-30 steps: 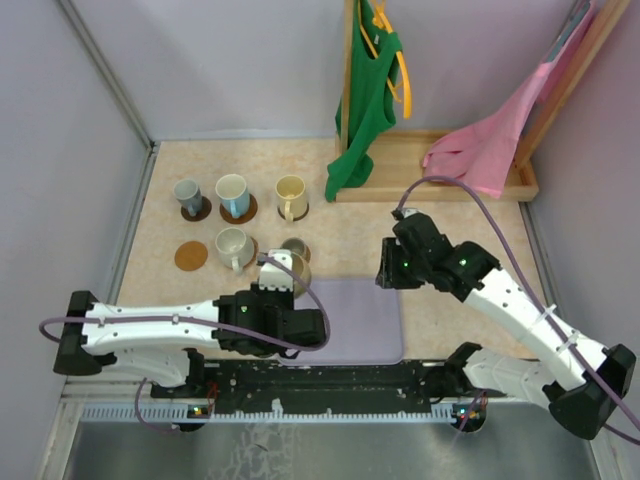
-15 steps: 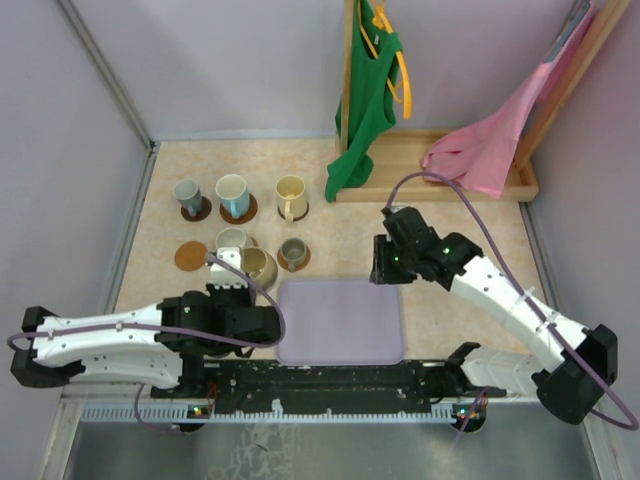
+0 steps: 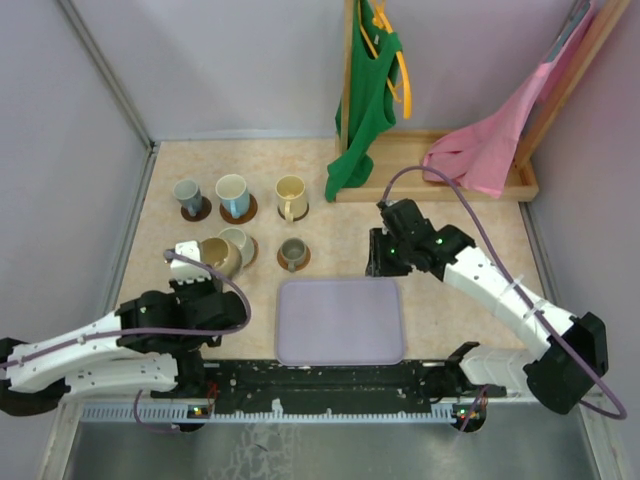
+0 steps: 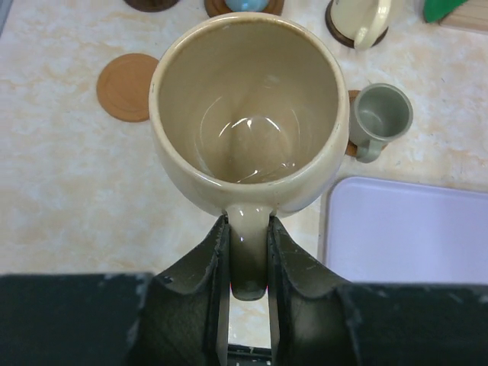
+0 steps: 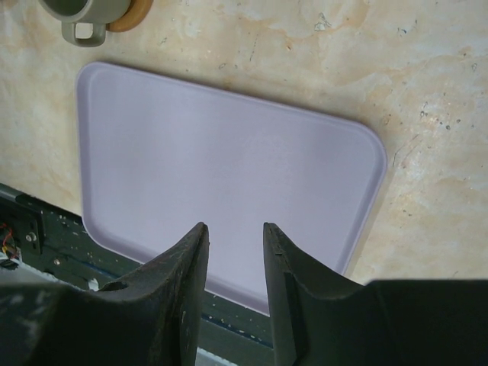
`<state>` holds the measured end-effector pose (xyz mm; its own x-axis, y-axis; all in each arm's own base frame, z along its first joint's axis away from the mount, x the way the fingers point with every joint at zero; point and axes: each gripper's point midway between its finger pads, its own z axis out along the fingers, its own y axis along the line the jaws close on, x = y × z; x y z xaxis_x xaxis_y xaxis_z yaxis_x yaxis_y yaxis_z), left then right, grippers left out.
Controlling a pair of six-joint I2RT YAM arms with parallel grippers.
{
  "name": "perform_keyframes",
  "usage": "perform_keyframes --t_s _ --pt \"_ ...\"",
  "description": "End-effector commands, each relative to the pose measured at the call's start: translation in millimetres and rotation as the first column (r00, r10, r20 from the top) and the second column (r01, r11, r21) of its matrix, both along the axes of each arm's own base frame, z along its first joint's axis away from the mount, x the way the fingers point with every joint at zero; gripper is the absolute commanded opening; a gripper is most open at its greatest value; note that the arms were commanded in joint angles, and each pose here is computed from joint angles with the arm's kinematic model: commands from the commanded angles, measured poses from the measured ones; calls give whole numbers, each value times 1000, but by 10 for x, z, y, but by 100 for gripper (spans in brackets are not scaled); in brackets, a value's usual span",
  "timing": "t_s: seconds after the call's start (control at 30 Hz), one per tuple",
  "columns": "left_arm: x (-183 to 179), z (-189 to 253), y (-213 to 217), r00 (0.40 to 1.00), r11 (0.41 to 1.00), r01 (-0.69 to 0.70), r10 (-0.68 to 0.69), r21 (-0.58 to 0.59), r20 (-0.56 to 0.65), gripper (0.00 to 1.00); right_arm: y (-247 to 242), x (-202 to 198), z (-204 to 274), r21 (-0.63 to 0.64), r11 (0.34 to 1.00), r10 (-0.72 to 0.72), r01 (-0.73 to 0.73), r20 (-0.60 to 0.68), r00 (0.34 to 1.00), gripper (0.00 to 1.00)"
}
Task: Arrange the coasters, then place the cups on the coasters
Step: Place the cup on the coaster.
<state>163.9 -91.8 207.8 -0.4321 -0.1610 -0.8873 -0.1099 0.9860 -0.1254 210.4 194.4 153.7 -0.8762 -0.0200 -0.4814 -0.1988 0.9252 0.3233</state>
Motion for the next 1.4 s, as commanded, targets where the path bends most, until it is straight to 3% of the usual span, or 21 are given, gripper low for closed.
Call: perform_keyframes --t_s 0.0,0.17,0.27,0.47,0.83,1.37 --pt "144 184 198 992 998 -61 57 33 116 0 123 197 211 56 998 24 -28 67 997 36" --pt "192 221 309 985 987 -140 130 81 118 0 146 257 205 61 997 36 -40 66 997 35" --pt "186 237 382 976 982 -184 178 40 126 0 142 295 195 67 997 34 -38 65 997 36" --pt "225 315 314 979 990 -139 140 -16 147 0 164 339 154 80 996 43 -47 56 998 35" --pt "667 424 112 976 996 -91 84 26 201 0 189 370 114 87 995 48 -51 43 998 35" --pt "1179 324 503 967 985 -173 166 18 195 0 155 395 77 88 995 40 -43 37 999 35"
